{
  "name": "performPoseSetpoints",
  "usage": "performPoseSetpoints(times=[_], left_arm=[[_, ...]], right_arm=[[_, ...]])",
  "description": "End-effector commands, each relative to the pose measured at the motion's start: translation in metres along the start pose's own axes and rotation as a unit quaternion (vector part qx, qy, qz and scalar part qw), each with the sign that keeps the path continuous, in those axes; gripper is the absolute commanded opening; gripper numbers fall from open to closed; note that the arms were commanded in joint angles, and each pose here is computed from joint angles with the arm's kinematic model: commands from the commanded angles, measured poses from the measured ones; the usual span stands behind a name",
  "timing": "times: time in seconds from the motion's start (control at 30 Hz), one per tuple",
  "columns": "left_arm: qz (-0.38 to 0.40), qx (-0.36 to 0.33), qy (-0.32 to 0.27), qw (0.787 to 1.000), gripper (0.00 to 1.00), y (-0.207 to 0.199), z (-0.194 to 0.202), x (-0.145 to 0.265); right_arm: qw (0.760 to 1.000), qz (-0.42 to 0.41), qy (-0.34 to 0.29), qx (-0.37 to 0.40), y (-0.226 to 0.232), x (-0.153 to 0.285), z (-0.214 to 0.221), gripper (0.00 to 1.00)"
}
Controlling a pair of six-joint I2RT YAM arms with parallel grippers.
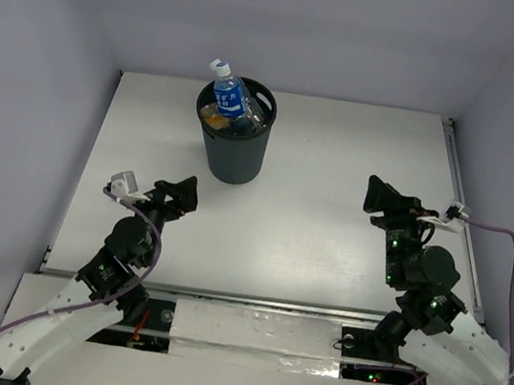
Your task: Put the plastic bottles in the bin
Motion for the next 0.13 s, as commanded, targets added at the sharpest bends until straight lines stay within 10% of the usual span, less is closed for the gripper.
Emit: performPoseSetpoints(times=[0.0, 0.1], left_arm=[[0.018, 0.011, -0.008, 1.000, 0.99, -0.0065, -0.0047, -0.0004], [0.014, 0.010, -0.004, 1.000, 0.99, -0.0082, -0.0045, -0.0019]], right_arm=[[0.999, 0.031, 0.009, 0.014, -0.0084, 0.0007, 0.0089, 0.60], [0.999, 0.029, 0.014, 0.019, -0.0054, -0.0016, 0.0096, 0.60]])
Point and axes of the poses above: each gripper's point midway between its finger pads, its own x axis back along the fingers, its own y axis along the line the jaws close on, z = x × y, the point moved 8 cm from there along x, back along the fingers, and after that the axes turned 7 degrees about x, right-handed, at the moved point
